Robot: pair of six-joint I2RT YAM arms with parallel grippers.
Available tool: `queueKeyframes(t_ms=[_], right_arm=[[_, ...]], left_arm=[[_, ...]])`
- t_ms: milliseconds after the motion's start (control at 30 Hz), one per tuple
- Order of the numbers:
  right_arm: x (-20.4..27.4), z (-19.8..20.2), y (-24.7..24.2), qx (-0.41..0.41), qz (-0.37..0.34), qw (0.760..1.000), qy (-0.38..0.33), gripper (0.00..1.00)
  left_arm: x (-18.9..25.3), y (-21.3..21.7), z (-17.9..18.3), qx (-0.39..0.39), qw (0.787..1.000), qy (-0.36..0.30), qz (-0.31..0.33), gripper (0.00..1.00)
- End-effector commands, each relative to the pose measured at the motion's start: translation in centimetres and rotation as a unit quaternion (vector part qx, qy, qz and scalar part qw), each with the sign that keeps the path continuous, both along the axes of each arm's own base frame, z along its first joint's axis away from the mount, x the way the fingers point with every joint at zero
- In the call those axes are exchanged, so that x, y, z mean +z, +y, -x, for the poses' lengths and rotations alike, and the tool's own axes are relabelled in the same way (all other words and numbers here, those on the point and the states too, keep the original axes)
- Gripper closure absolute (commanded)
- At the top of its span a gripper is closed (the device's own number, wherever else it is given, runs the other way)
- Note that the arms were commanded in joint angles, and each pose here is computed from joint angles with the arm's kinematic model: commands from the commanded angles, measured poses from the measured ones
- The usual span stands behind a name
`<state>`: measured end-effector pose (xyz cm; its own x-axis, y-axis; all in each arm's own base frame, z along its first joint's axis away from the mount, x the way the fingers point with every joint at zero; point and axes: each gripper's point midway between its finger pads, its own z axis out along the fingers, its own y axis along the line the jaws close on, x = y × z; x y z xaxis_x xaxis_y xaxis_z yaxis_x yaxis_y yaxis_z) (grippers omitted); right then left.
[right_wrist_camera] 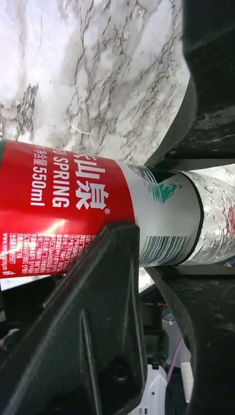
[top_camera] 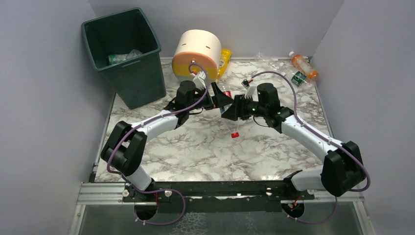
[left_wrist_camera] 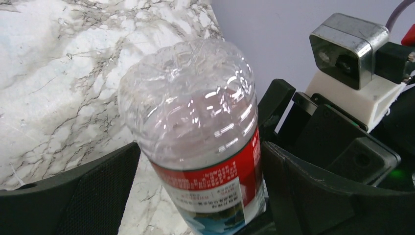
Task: Put the plastic bottles in the bin
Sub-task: Place the plastic bottle in the trash bin.
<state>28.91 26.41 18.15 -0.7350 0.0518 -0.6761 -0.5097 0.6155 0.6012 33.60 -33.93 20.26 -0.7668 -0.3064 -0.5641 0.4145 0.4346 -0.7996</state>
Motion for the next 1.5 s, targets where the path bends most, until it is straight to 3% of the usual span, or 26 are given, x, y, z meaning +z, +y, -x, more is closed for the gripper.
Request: queueKeyframes(t_ms=[0, 167, 400, 533, 967, 1067, 1467], right_arm=[[1.7, 0.1, 1.8, 0.025, -0.02, 0.999, -0.021, 0.39], [1.5, 0.0, 2.0, 0.02, -0.018, 0.999, -0.02, 0.39], [2.0, -0.2, 2.1, 0.019, -0.02, 0.999, -0.024, 0.36], [2.5, -0.2, 2.1, 0.019, -0.021, 0.999, -0.028, 0.3], [5.5, 0.2, 1.1, 0.009, -0.015, 0.998, -0.059, 0.1], [6.3, 0.3, 0.6, -0.003, -0.011, 0.998, -0.068, 0.01], [7.1, 0.6, -0.9, -0.031, 0.005, 0.996, -0.079, 0.0]], left_arm=[[1.7, 0.5, -0.1, 0.01, 0.999, -0.029, 0.012, 0.01], [1.8, 0.7, -0.1, 0.013, 0.999, -0.033, 0.01, 0.02], [1.7, 1.6, -0.6, 0.016, 0.999, -0.028, 0.012, 0.31], [2.0, 2.2, -1.0, 0.02, 0.999, -0.027, 0.015, 0.38], [4.5, 5.4, -3.9, 0.055, 0.997, -0.057, -0.024, 0.38], [6.0, 6.6, -4.9, 0.069, 0.994, -0.073, -0.038, 0.38], [14.7, 11.7, -8.9, 0.117, 0.982, -0.146, -0.037, 0.37]])
